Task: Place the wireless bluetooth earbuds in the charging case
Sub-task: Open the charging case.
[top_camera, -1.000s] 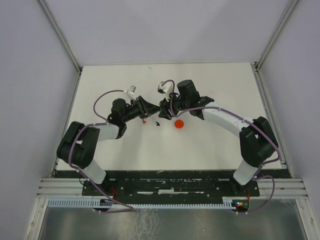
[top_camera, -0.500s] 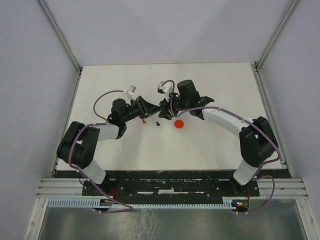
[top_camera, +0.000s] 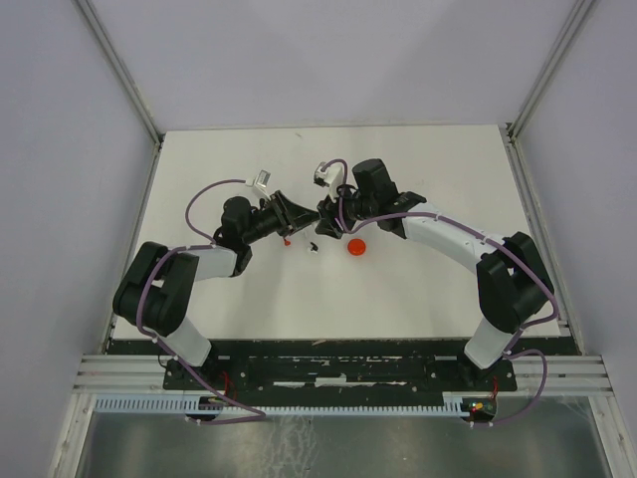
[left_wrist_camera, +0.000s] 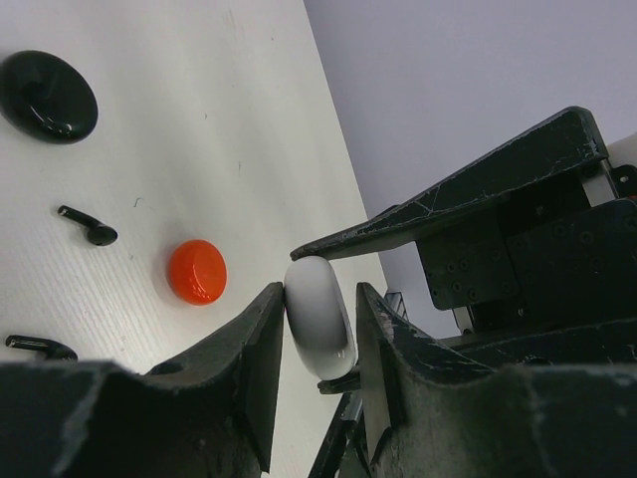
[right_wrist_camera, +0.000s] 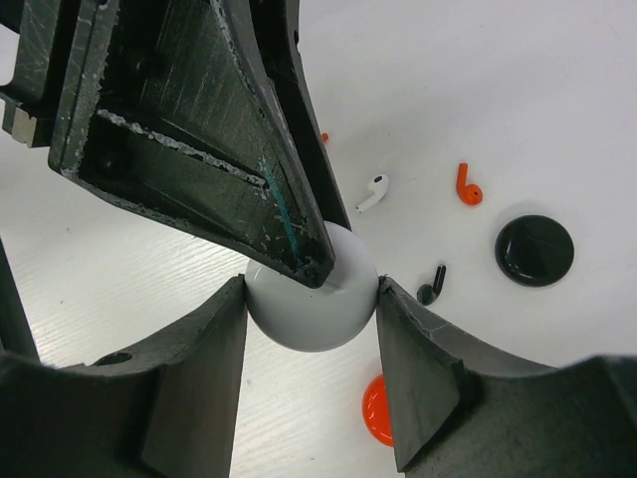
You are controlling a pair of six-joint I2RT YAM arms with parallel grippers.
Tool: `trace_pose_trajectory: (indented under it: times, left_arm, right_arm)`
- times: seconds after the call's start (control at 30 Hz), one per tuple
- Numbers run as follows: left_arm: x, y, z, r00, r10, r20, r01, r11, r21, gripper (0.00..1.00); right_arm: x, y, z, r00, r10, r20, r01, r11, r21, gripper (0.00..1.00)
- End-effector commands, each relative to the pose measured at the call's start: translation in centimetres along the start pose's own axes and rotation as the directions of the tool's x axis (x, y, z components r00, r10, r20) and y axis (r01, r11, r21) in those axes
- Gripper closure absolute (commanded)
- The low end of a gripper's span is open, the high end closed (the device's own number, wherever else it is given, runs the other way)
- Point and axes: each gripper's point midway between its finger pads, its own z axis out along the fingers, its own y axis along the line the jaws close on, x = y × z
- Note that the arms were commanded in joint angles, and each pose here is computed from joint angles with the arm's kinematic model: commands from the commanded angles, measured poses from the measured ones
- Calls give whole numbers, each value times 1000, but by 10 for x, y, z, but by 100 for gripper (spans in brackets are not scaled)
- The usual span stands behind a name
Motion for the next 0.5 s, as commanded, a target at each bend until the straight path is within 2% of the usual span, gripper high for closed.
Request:
trace_pose_trajectory:
  times: [0.0,0.3,0.4,0.47]
  left_arm:
    - [-3,-11,1,1000,-1,7,1,999,44,60]
    - [-3,-10,2,1000,-11,8,11,999,44,66]
    - [-3,-11,2,1000,-12,11,12,999,46,75]
    - [-3,-10,2,1000,-15,10,14,999,46,85]
  right_arm:
    - [-17,-1,-1,998,-35,47,35,999,3,70]
    - [-13,-1,-1,999,-33,42,33,999,2,70]
    - [-13,-1,-1,998,-34,44,34,999,4,69]
    - [-14,-2,-2,998,-32,48,31,999,11,61]
